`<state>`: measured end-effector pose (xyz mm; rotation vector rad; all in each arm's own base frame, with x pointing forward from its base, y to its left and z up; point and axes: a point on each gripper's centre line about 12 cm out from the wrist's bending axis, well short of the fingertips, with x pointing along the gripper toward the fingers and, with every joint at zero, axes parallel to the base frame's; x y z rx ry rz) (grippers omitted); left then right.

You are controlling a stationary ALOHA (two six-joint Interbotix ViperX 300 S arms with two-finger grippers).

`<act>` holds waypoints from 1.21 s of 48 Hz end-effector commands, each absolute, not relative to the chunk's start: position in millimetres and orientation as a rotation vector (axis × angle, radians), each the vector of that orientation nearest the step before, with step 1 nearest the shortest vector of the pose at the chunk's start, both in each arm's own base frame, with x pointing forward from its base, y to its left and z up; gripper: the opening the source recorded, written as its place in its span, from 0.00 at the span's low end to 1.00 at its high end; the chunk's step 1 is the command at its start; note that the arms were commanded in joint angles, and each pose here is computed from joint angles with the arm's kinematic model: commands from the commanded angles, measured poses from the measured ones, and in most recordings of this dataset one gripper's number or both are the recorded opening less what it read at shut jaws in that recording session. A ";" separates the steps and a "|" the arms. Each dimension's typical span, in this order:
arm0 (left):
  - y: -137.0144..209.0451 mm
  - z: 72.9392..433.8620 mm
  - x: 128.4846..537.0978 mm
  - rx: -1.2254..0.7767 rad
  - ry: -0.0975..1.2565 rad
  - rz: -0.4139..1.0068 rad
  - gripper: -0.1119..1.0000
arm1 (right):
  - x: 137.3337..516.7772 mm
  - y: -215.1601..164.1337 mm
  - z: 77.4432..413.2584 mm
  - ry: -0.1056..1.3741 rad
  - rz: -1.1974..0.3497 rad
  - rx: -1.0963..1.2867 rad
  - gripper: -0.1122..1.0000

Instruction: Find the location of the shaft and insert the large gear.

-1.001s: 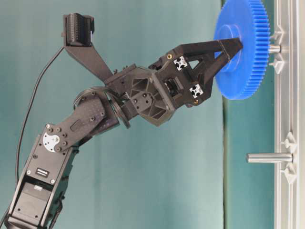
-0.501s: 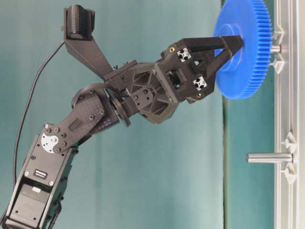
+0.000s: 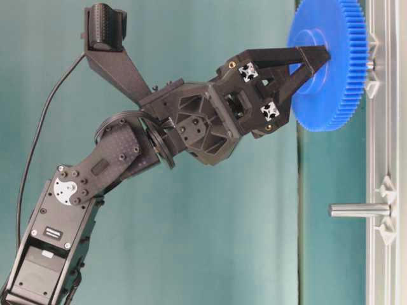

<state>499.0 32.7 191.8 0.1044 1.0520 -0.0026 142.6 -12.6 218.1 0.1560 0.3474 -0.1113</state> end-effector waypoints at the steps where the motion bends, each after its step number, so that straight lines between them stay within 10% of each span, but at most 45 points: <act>1: 43.1 204.8 497.3 0.093 1.027 0.018 0.75 | 144.1 -13.0 221.8 0.336 -0.114 0.165 0.10; 58: 87.9 211.2 496.0 0.072 1.000 0.090 0.75 | 144.5 -12.9 221.3 0.323 -0.116 0.187 0.10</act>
